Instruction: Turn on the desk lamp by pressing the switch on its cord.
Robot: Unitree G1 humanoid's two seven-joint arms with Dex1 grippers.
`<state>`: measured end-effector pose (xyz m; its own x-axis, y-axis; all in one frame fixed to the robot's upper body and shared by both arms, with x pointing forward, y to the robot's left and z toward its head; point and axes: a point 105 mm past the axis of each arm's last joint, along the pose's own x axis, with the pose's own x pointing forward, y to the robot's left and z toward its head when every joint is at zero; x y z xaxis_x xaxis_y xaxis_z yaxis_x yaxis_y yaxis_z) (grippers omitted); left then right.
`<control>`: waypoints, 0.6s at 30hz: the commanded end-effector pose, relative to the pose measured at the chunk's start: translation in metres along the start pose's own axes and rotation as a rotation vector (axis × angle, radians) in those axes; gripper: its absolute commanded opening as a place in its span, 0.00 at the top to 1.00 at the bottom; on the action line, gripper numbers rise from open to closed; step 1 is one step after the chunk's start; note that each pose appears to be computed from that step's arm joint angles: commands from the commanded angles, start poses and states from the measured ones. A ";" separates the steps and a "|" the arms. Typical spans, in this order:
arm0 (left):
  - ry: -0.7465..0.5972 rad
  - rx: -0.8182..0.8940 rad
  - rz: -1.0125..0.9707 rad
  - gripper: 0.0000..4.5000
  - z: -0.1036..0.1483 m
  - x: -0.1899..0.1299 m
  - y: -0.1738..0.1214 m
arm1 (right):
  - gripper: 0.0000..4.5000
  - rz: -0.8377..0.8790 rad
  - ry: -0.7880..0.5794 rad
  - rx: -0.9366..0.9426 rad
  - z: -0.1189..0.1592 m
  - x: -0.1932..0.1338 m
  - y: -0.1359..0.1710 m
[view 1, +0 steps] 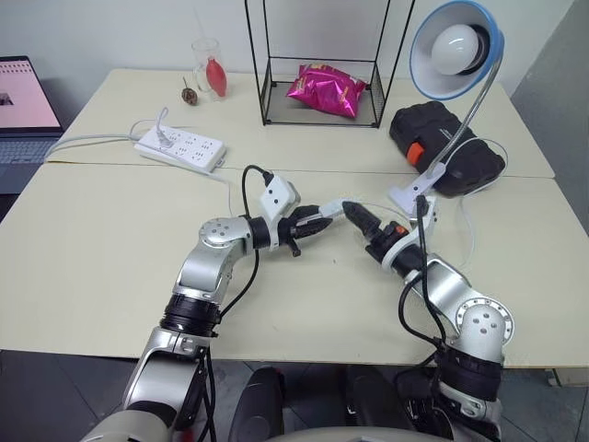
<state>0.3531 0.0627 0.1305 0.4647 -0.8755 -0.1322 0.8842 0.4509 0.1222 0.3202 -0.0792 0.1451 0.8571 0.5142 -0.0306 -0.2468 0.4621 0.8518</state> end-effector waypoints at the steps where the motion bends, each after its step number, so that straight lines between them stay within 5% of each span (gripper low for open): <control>1: -0.043 0.031 -0.013 0.77 0.016 0.004 -0.005 | 0.00 0.049 -0.018 0.080 -0.002 0.007 0.013; 18: -0.051 0.024 0.004 0.77 0.020 0.007 -0.005 | 0.00 0.040 0.032 0.142 -0.014 0.017 0.017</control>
<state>0.3534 0.0579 0.1299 0.4797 -0.8662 -0.1399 0.8769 0.4678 0.1103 0.3299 -0.0649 0.1440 0.8514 0.5220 -0.0509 -0.1812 0.3838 0.9055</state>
